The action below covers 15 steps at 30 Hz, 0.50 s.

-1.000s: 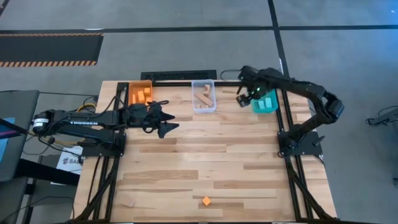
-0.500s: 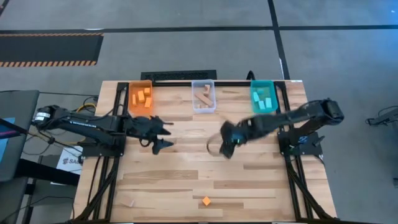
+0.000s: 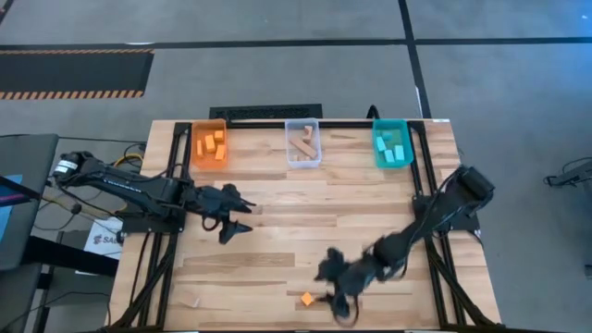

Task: Sort & place blocks by color
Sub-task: Put the orange square block into the orange bin

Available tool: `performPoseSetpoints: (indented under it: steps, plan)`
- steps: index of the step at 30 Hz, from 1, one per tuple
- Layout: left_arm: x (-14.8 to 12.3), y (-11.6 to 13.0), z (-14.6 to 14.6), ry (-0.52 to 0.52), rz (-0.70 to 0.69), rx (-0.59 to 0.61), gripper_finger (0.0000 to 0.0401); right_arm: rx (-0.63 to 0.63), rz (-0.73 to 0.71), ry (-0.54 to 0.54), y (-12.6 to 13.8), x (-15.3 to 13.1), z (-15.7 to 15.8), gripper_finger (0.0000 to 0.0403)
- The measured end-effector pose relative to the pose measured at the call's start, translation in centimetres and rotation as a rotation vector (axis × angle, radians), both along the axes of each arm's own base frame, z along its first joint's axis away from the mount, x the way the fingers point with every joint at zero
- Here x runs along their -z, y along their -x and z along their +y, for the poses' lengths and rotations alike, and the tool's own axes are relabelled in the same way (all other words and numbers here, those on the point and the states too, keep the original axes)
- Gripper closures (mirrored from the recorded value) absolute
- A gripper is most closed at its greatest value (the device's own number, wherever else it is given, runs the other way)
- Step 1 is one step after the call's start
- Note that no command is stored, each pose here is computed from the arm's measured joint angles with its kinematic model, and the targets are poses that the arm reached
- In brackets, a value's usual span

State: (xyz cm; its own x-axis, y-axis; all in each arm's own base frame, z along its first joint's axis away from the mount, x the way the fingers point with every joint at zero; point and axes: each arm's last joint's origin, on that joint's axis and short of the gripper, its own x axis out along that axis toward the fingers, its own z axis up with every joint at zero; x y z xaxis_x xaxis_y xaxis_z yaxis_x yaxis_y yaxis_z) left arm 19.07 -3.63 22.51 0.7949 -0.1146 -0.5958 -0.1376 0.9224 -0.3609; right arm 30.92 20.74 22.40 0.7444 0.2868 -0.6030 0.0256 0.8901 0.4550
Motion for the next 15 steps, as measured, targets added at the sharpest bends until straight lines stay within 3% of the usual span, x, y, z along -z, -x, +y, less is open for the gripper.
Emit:
performPoseSetpoints:
  steps: [5, 10, 15]
  plan:
    - [0.0, 0.1, -0.3, -0.017, -0.002, 0.009, 0.0098, -0.283, -0.089, 0.265, -1.5, 2.4, 4.3, 0.0106]
    - [0.0, 0.1, -0.3, -0.032, -0.005, 0.014, 0.0098, -0.497, -0.043, 0.550, -3.2, 3.4, 5.2, 0.0112]
    - [0.0, 0.1, -0.3, -0.034, -0.004, 0.012, 0.0098, -0.560, 0.046, 0.597, -4.7, 4.2, 3.5, 0.0112]
